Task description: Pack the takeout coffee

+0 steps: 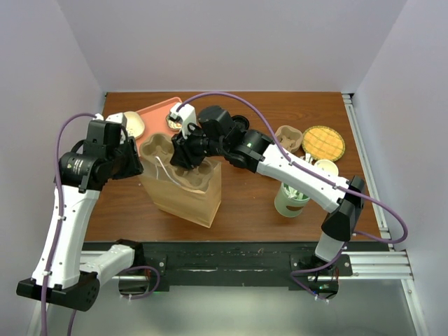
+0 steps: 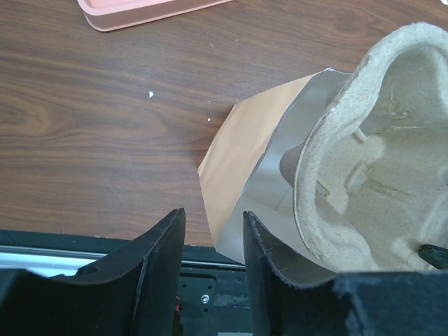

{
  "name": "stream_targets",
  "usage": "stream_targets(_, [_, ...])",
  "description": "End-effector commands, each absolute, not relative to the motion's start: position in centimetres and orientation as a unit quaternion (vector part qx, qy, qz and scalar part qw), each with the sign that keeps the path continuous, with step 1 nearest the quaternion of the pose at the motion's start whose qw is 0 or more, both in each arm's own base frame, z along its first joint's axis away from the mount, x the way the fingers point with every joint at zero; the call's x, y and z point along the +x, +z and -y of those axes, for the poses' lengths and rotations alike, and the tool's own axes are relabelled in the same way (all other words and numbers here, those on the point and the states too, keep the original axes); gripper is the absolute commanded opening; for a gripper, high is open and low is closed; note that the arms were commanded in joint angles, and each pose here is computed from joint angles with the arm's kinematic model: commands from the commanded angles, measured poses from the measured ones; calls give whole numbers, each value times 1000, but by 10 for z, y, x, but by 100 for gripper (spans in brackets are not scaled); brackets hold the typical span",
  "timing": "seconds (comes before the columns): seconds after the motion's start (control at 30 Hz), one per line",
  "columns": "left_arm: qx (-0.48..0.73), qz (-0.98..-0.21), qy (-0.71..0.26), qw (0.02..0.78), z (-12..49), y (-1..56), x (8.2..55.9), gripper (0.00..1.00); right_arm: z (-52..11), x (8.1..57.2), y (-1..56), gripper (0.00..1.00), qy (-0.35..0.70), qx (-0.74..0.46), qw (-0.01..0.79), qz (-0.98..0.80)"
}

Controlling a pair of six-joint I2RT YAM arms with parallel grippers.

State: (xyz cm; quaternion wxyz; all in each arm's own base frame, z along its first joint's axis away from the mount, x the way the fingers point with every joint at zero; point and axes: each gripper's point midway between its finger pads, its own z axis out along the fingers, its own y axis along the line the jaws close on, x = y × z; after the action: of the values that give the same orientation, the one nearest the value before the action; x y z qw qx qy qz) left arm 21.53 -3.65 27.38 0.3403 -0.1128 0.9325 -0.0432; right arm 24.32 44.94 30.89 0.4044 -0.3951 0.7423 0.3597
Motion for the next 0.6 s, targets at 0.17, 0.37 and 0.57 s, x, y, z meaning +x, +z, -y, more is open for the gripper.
stream_targets(0.17, [-117,-924,-47,360,36,277,221,43,-454,244,346,24,383,-396,443,-707])
stream_targets(0.37, [-118,-924,-49,359,37,276,220,43,-457,245,353,25,391,-394,447,-702])
stream_targets(0.57, [-118,-925,-51,359,38,275,220,43,-458,245,352,25,391,-395,448,-700])
